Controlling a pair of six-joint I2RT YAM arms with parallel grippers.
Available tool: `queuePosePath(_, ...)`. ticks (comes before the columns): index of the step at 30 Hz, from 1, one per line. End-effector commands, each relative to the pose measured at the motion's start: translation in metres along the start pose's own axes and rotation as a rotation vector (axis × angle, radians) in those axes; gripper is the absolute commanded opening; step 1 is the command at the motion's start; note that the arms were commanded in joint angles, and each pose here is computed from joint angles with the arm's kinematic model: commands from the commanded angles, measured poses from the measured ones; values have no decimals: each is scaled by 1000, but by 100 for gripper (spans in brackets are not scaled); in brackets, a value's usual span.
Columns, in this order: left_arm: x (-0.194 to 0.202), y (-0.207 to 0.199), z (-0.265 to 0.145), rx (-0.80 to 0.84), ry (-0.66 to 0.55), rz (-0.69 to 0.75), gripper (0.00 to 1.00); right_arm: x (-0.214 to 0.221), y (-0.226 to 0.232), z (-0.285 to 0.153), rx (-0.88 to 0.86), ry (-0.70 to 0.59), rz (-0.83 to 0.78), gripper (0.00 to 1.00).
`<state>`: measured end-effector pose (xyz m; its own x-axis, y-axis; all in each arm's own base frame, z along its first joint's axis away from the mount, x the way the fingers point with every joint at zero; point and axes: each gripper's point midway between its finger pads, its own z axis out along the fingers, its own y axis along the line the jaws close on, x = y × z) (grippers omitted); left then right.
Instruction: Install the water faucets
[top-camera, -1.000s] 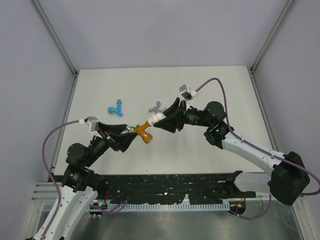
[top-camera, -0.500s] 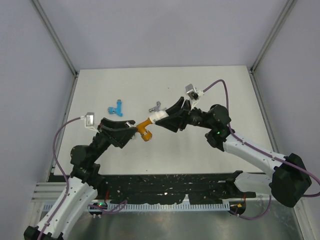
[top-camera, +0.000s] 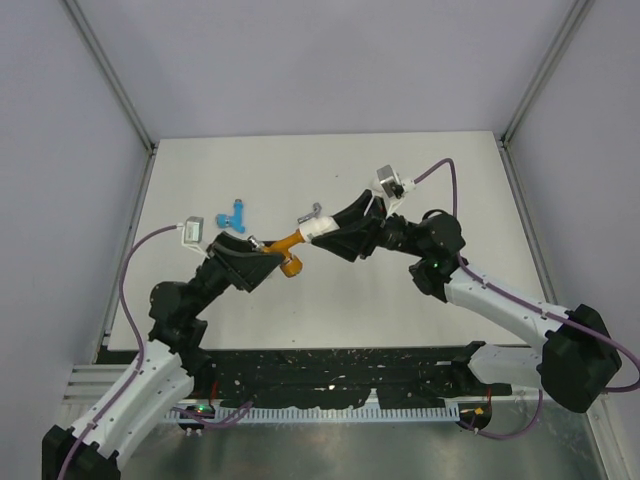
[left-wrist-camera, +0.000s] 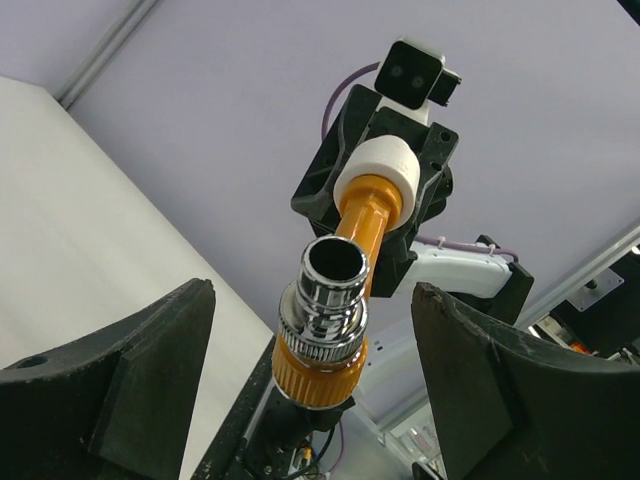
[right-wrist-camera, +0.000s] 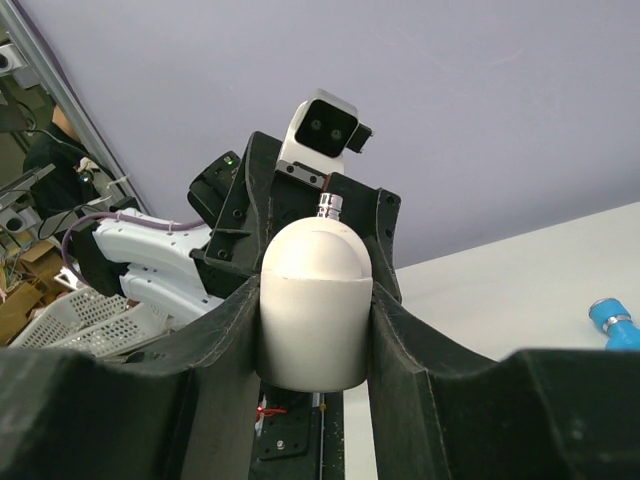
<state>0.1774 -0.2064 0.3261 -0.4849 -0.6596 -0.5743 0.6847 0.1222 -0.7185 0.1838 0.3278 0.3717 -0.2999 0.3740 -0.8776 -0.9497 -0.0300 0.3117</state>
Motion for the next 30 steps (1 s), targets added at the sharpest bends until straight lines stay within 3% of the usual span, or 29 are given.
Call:
queuePosePath(1, -19, -38, 11, 130, -45, 47, 81, -19, 10, 4, -37, -76, -52, 5)
queuePosePath(8, -24, -49, 18, 165, -52, 56, 55, -14, 7, 4, -32, -68, -52, 5)
queuePosePath(10, -23, -50, 19, 176, -44, 58, 38, -14, 6, 4, -31, -70, -52, 5)
queuePosePath(12, -23, -52, 19, 184, -46, 75, 7, -13, 7, 5, -34, -69, -34, 5)
queuePosePath(13, -24, -52, 19, 187, -48, 94, 0, -13, 7, 5, -33, -69, -26, 5)
queuePosePath(17, -18, -48, 21, 155, 24, 286, 0, -7, 4, 5, -15, -57, 66, 5)
queuePosePath(24, -20, -45, 6, 102, 191, 871, 0, 4, -6, 5, 28, -45, 197, 5)
queuePosePath(27, -20, -45, -1, 108, 230, 970, 0, 3, -6, 7, 5, -64, 216, 5)
queuePosePath(30, -22, -42, -3, 75, 220, 953, 0, 0, -1, 8, -39, -78, 201, 9)
